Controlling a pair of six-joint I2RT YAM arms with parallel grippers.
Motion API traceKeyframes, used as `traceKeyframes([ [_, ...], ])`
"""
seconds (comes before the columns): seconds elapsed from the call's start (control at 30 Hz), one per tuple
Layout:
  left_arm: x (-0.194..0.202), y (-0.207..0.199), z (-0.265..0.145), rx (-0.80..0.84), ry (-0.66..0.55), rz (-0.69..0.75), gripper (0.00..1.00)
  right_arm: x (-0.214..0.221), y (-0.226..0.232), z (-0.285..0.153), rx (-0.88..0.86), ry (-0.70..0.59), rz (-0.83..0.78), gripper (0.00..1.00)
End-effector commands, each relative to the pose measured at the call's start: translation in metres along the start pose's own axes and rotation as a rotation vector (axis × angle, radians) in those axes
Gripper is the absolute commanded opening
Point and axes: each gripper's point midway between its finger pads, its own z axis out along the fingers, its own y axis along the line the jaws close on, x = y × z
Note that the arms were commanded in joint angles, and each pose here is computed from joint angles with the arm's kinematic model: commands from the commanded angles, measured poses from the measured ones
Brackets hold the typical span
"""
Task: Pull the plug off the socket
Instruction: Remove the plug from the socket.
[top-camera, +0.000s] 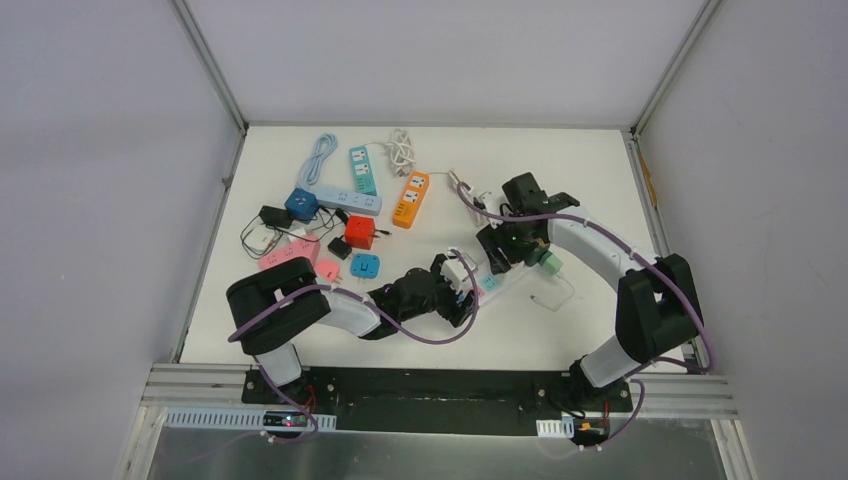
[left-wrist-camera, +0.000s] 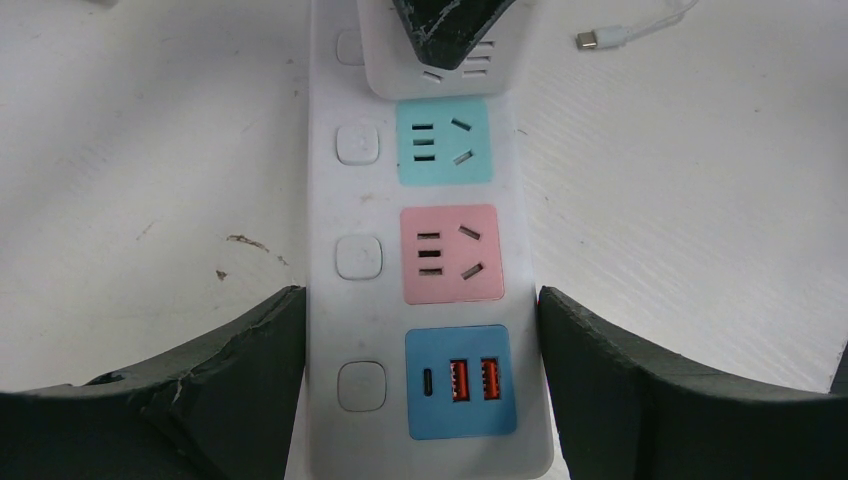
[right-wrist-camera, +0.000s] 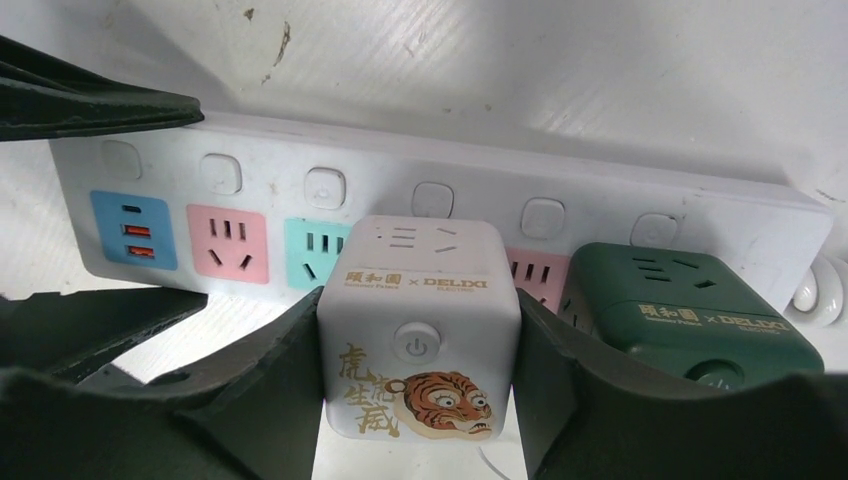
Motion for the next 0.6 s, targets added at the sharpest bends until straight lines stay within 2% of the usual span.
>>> traceKeyframes([
  [0.0, 0.042, -0.002, -0.004, 0.027, 0.156, -0.023, 0.00, -0.009, 0.047, -0.030, -0.261, -0.072, 0.003, 0.00],
  [0.1, 0.041, -0.002, -0.003, 0.026, 0.154, -0.025, 0.00, -0.010, 0.073, -0.034, -0.404, -0.067, 0.002, 0.00],
  [0.2, 0.042, -0.002, -0.004, 0.027, 0.153, -0.025, 0.00, -0.010, 0.086, -0.035, -0.455, -0.056, -0.028, 0.00],
  [0.3, 0.042, -0.003, -0.004, 0.029, 0.152, -0.029, 0.00, -0.010, 0.066, -0.028, -0.326, -0.048, -0.047, 0.00],
  [0.43, 0.043, -0.002, -0.005, 0.028, 0.155, -0.025, 0.00, -0.006, 0.004, -0.021, 0.025, -0.052, -0.054, 0.00],
  [0.5, 0.043, -0.002, -0.005, 0.027, 0.158, -0.024, 0.00, -0.006, -0.002, -0.024, 0.059, -0.057, -0.052, 0.00],
  [0.57, 0.044, -0.002, -0.003, 0.026, 0.160, -0.023, 0.00, -0.007, 0.011, -0.023, -0.021, -0.055, -0.044, 0.00],
])
